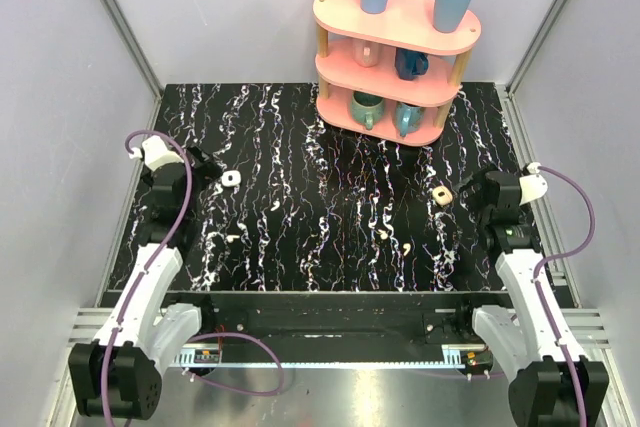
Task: Insert the wireless bluetooth earbuds into the charging case
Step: Pick up the charging case from the center of the board.
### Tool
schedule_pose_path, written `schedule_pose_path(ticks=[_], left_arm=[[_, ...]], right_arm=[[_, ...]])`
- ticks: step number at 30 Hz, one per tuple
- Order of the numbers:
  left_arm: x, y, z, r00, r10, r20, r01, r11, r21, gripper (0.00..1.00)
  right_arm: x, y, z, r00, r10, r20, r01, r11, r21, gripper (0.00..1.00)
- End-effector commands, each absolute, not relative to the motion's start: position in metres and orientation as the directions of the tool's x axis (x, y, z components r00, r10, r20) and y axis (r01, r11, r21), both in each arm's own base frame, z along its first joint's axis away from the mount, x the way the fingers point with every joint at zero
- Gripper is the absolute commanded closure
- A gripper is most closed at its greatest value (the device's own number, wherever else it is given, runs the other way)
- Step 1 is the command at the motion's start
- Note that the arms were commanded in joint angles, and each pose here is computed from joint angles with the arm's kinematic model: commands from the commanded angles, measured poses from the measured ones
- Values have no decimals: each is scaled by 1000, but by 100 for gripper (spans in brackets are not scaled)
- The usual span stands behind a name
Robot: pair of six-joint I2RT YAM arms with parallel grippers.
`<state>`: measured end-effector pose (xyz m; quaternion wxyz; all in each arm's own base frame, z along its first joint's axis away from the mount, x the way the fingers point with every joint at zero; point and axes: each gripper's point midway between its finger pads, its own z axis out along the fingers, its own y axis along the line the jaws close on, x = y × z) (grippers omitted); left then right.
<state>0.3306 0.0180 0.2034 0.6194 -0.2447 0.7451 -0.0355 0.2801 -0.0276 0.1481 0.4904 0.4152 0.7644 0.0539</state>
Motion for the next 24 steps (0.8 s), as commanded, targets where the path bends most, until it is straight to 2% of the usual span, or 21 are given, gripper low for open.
schedule_pose_path(ticks=[1, 5, 7, 10, 14, 19, 24], left_arm=[[325, 22, 224, -130, -462, -877, -386, 839, -385, 1], [332, -26, 244, -288, -342, -894, -86, 940, -331, 1], [324, -41, 253, -352, -353, -867, -30, 930, -366, 1], [320, -56, 265, -367, -340, -866, 60, 920, -387, 1], [318, -46, 256, -384, -347, -855, -5, 927, -374, 1], [313, -61, 258, -421, -252, -871, 123, 936, -330, 1], [314, -34, 239, -437, -290, -852, -54, 954, -296, 1]], right_arm=[[285, -24, 151, -264, 682, -682, 614, 664, 427, 0], [294, -19, 151, -345, 672, -655, 617, 689, 381, 0], [296, -16, 148, -363, 674, -644, 614, 693, 379, 0], [294, -15, 147, -338, 704, -625, 632, 662, 404, 0], [291, -11, 139, -305, 756, -579, 661, 606, 443, 0], [285, -8, 126, -327, 778, -536, 700, 581, 416, 0], [289, -7, 123, -317, 785, -533, 693, 575, 435, 0]])
